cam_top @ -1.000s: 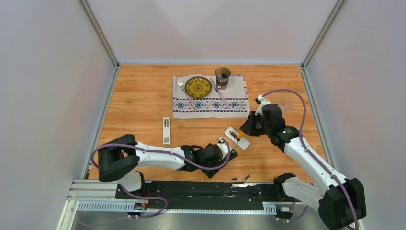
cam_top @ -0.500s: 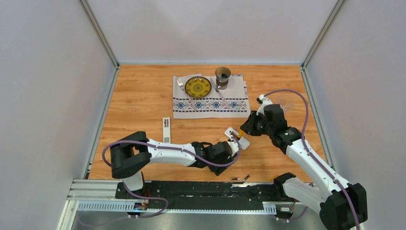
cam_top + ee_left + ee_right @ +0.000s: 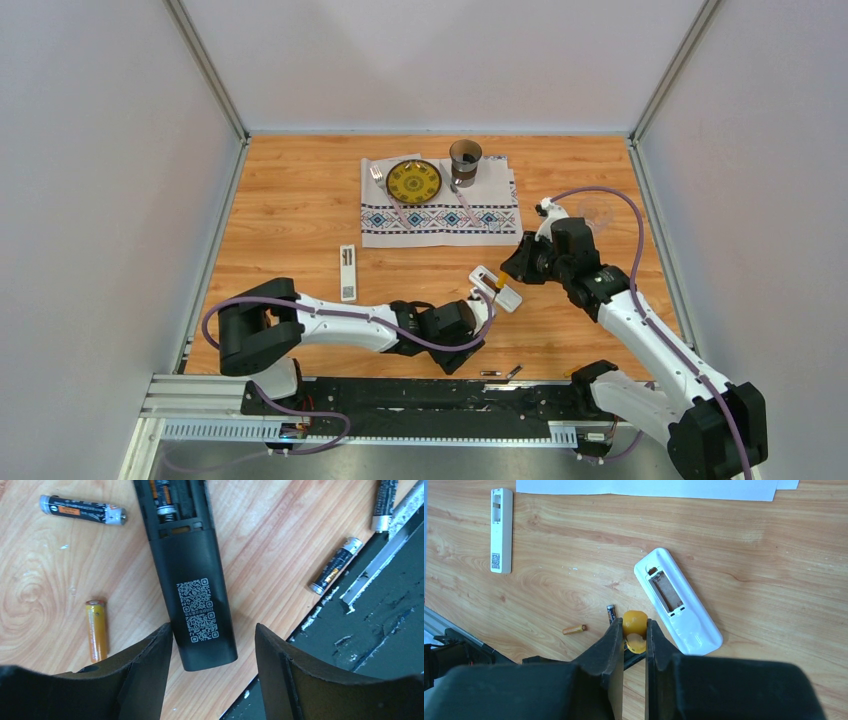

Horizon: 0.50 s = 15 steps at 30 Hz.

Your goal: Unload the batteries from the remote control

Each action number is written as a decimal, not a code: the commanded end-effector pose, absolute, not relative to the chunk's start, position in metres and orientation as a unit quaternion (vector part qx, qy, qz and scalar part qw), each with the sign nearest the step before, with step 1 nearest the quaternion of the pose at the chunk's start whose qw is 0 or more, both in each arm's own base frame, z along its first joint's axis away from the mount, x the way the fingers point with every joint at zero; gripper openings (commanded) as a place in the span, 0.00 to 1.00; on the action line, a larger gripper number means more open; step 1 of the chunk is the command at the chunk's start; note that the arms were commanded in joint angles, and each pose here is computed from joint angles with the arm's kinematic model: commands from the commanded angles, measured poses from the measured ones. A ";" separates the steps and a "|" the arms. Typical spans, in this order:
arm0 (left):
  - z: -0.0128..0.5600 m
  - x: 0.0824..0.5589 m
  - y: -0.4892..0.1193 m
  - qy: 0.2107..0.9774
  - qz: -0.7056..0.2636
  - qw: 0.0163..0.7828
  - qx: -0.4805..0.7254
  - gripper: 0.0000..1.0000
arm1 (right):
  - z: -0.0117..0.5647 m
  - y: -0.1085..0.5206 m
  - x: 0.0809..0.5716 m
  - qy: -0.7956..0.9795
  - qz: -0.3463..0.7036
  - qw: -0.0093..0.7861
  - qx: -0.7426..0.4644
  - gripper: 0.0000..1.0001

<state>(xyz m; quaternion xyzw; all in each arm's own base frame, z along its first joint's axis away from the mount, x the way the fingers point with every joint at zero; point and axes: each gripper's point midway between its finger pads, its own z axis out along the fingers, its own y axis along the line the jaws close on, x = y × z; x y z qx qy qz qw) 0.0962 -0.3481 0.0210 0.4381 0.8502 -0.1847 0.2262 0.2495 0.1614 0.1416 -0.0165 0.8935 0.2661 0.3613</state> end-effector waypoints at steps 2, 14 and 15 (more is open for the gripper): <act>0.028 0.077 -0.351 0.846 -0.206 0.209 0.446 0.68 | 0.162 0.167 0.257 0.878 0.283 0.386 -0.020 0.00; 0.044 0.068 -0.372 0.817 -0.244 0.212 0.478 0.68 | 0.161 0.170 0.259 0.878 0.287 0.383 -0.022 0.00; 0.044 0.066 -0.374 0.814 -0.249 0.209 0.481 0.68 | 0.162 0.170 0.259 0.877 0.288 0.384 -0.023 0.00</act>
